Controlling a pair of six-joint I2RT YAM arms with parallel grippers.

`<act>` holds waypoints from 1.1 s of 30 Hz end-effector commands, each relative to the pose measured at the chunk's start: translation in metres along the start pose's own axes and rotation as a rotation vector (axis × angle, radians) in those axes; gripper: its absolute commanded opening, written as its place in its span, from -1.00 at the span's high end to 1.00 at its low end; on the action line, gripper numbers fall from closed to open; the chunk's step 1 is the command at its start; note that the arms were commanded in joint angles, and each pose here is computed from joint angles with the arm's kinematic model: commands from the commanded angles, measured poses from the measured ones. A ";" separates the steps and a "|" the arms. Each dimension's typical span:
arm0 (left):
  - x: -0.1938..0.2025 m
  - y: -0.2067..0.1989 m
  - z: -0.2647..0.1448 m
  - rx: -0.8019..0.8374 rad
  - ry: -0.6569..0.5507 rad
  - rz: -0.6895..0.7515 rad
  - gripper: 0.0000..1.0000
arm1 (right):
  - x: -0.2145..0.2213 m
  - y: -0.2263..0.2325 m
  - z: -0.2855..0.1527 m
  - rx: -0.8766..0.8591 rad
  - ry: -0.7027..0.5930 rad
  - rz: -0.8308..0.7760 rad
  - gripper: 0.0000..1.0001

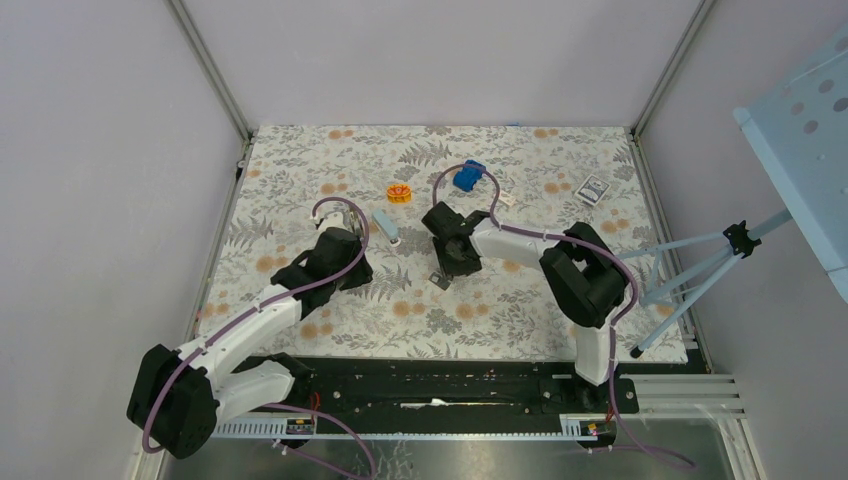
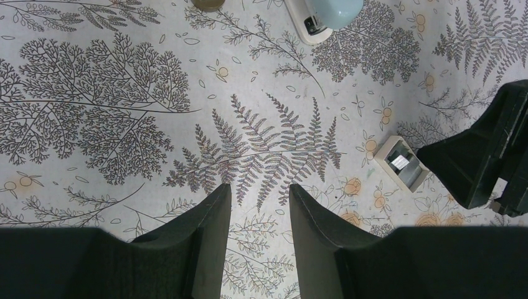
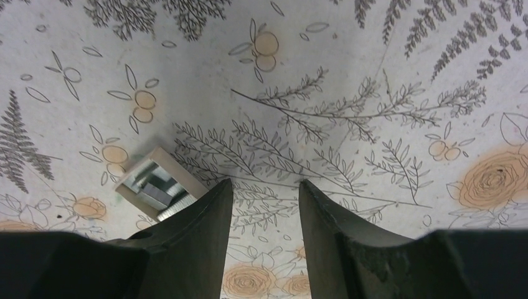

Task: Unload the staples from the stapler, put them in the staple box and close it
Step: Adjust the staple box at the center of the board.

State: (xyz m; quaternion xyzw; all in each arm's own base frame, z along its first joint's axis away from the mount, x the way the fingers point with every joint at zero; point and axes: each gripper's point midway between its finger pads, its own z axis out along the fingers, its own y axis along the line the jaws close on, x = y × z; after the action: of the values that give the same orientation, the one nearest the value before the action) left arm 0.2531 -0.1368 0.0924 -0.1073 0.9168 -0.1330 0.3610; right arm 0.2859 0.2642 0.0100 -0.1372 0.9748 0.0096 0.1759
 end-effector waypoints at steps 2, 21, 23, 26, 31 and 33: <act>-0.017 -0.013 0.000 0.034 -0.038 -0.010 0.13 | -0.008 -0.005 -0.027 -0.012 -0.045 0.033 -0.01; -0.065 -0.017 0.033 0.064 -0.087 -0.111 0.12 | -0.074 -0.004 -0.062 -0.301 -0.237 0.125 0.01; -0.073 -0.017 0.040 0.071 -0.088 -0.091 0.12 | -0.077 -0.004 -0.061 -0.331 -0.254 0.112 0.01; -0.078 -0.020 0.053 0.071 -0.080 -0.029 0.13 | -0.080 0.000 -0.057 -0.363 -0.260 0.085 0.00; -0.081 -0.033 0.072 0.114 -0.046 0.000 0.13 | -0.073 0.005 -0.047 -0.398 -0.266 0.061 0.00; -0.080 -0.033 0.077 0.112 -0.035 0.022 0.13 | -0.067 0.003 -0.045 -0.398 -0.273 0.045 0.00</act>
State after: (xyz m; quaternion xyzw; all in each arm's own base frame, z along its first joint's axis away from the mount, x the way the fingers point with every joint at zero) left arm 0.3417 -0.1429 0.0776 -0.1154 0.9174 -0.1512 0.3497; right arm 0.3345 0.2745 0.0724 -0.1132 0.9385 0.1982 0.2589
